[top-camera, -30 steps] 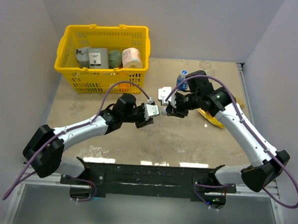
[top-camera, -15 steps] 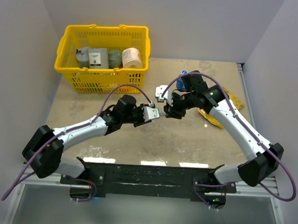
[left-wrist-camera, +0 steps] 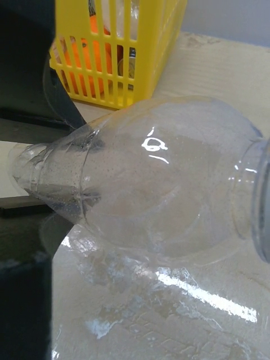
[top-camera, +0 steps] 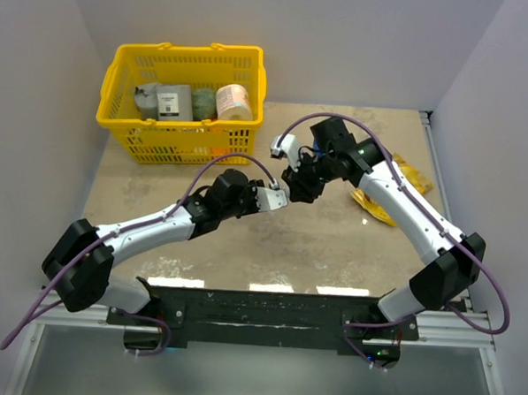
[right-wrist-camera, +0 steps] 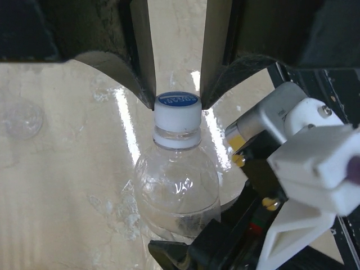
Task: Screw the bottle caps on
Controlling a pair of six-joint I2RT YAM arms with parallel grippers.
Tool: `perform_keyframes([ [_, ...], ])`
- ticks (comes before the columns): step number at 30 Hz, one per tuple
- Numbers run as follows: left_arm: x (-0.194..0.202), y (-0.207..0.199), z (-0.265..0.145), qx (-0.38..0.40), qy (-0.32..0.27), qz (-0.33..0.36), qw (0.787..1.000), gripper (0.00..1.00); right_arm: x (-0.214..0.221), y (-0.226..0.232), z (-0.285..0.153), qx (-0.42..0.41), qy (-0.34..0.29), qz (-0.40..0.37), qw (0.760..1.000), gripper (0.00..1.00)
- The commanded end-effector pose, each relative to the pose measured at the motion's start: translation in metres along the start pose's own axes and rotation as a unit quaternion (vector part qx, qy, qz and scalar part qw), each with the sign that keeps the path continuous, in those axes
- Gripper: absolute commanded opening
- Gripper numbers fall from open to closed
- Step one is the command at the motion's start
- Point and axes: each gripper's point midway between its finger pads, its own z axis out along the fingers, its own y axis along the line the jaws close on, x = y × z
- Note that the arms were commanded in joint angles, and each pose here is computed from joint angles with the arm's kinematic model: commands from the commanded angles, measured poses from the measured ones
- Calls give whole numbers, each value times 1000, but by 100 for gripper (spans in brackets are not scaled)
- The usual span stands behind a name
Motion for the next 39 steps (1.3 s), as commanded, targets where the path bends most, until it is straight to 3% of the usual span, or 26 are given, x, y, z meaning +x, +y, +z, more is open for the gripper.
perform_keyframes([
  [1,-56,41,-7,-79,-75,28,994,0,-18,10,2,-16,-26,101,994,38],
  [6,-64,43,-18,-94,-103,48,989,0,-27,21,12,-56,-44,174,982,41],
  [13,-63,41,-25,-90,-107,39,989,0,-42,23,11,-111,-72,296,946,44],
  [18,-66,32,-30,-71,-121,4,990,0,-41,14,11,-110,-76,289,948,46],
  [21,-63,18,-26,-37,-122,-6,992,0,-51,16,0,-122,-98,268,951,70],
  [22,-61,15,-25,-31,-117,-10,993,0,-55,16,-3,-120,-104,264,951,99],
  [29,-52,-1,-13,10,-97,-37,995,0,-50,16,-16,-100,-102,218,965,99],
  [39,-46,-10,-20,40,-117,-66,990,0,-48,-2,-53,-76,-120,152,978,99],
])
